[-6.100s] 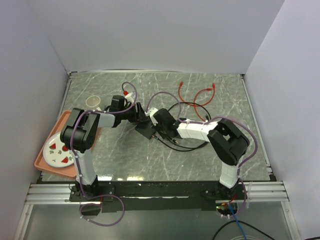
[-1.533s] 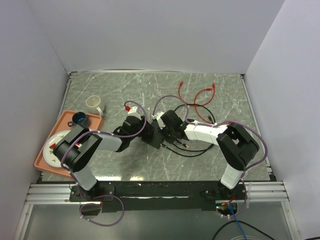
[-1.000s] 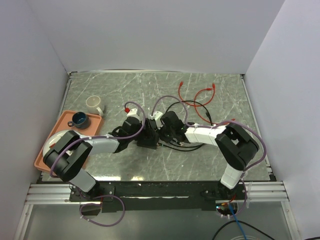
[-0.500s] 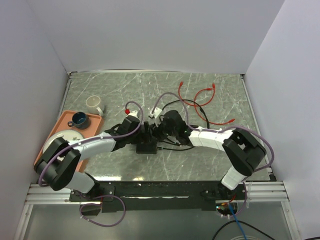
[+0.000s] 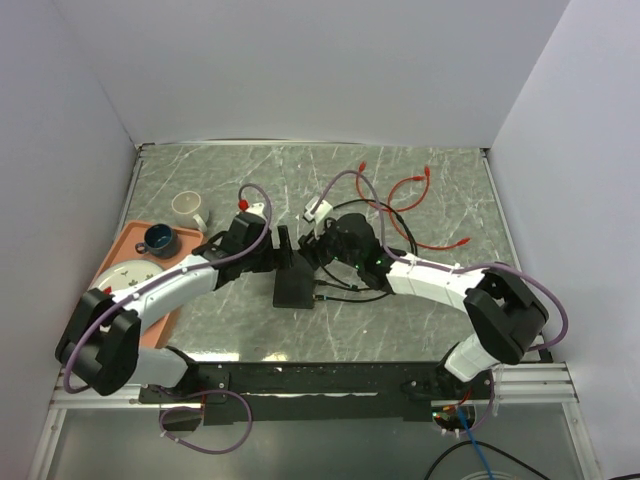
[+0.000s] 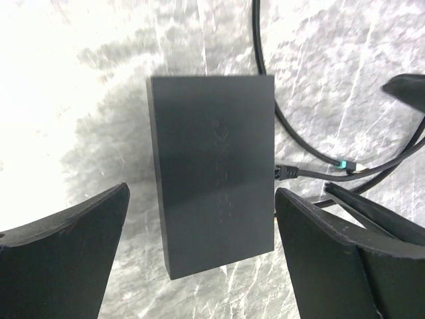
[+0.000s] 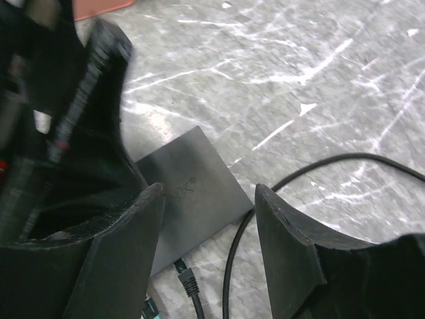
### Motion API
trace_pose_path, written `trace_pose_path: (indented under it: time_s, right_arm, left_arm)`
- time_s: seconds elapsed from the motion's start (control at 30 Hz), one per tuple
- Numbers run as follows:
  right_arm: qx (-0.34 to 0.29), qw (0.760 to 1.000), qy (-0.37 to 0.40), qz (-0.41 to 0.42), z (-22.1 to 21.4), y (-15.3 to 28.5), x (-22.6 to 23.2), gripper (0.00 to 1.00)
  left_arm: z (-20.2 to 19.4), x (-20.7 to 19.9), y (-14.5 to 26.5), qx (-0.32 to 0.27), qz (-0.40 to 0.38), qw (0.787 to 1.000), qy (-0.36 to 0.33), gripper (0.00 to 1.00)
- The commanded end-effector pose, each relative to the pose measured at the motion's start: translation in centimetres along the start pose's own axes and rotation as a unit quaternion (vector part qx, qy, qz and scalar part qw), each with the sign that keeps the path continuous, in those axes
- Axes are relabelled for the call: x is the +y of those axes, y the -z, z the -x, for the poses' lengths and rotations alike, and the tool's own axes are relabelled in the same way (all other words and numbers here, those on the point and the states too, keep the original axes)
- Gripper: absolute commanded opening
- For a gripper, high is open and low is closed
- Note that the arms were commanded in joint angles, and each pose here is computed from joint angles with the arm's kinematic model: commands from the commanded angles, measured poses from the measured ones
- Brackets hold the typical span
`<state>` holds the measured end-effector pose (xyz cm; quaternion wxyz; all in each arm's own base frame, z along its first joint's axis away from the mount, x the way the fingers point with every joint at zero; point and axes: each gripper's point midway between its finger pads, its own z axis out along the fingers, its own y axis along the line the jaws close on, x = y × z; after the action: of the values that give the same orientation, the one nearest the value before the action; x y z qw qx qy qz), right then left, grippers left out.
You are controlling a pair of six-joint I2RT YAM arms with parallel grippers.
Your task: Insert the plug into the switch port
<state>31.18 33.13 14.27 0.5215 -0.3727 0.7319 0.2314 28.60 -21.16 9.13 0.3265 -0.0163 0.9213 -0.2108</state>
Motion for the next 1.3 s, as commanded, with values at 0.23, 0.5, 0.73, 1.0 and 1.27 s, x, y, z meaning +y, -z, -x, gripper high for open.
trace_pose_path:
  time_s: [0.23,0.5,0.73,1.0,1.27]
  right_arm:
    - [-0.05,0.984,-0.079,-0.153,6.8,1.7,-9.2,1.0]
    - [-0.007,0.937,-0.186,-0.295,6.0,4.1,-21.0,1.0]
    - [0.083,0.922,-0.197,-0.323,4.8,-1.0,-28.2,1.0]
    - [0.124,0.919,-0.219,-0.303,2.4,-6.0,-30.4,0.94]
    - [0.173,0.901,-0.241,-0.318,-2.0,-8.2,-31.5,0.68]
  left_arm:
    - [4.4,-0.7,3.0,-0.05,-0.014,0.998,-0.036,0.97]
    - [4.2,-0.6,3.0,-0.044,-0.02,0.998,-0.037,0.97]
    - [3.1,-0.7,2.2,-0.023,-0.031,0.999,-0.034,0.97]
    - [2.2,-1.1,2.0,-0.012,-0.051,0.998,-0.025,0.97]
    - [1.5,-1.0,1.7,-0.002,-0.055,0.998,-0.022,0.97]
